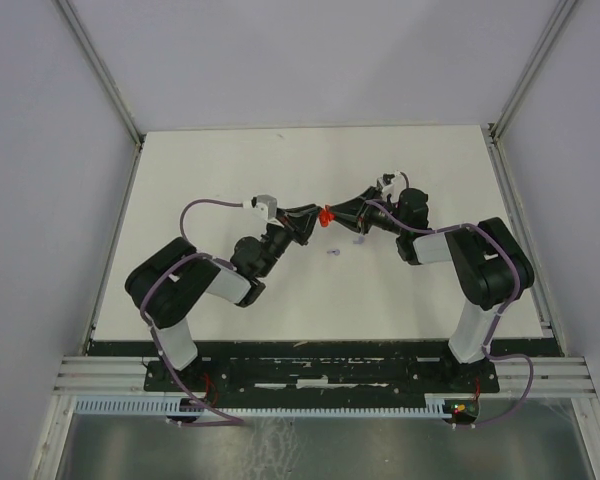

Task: Insert the wireless bluetooth earbuds into the charging case
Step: Place the earbud in the charging case.

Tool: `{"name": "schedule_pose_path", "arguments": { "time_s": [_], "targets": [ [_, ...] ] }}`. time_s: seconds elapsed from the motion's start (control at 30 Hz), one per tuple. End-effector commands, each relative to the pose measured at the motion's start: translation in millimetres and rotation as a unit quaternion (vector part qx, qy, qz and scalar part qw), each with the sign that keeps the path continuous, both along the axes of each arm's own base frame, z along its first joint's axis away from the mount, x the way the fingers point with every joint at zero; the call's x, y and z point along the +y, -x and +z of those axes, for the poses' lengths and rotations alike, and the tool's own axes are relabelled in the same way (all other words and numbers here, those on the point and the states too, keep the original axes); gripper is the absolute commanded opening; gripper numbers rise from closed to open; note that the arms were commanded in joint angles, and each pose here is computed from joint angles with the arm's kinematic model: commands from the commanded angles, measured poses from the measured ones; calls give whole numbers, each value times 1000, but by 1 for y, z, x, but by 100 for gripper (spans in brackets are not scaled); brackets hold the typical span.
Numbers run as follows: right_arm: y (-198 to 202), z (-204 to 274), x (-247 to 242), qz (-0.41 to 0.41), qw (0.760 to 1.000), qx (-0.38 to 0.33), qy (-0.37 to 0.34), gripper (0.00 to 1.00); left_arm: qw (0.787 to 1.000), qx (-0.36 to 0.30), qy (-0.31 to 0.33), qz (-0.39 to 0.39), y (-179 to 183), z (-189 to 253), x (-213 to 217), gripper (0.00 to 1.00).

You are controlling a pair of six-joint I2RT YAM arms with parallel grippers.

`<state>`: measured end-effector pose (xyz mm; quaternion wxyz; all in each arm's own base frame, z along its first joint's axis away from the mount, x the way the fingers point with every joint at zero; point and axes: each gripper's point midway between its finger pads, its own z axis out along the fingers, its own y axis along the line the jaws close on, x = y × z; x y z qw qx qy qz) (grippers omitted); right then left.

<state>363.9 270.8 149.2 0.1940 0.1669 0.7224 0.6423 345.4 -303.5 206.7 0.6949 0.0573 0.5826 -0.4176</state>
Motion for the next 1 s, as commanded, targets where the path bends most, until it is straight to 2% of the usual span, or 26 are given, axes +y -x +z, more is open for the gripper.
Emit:
{"name": "schedule_pose_path", "arguments": {
  "time_s": [0.0, 0.97],
  "targets": [
    [-2, 26, 5, 7, 998, -52, -24, 1, 997, -80, 11, 16, 2, 26, 1, 3],
    [4, 30, 7, 19, 998, -53, -33, 1, 991, -121, -8, 62, -18, 38, -3, 3]
  ]
}}
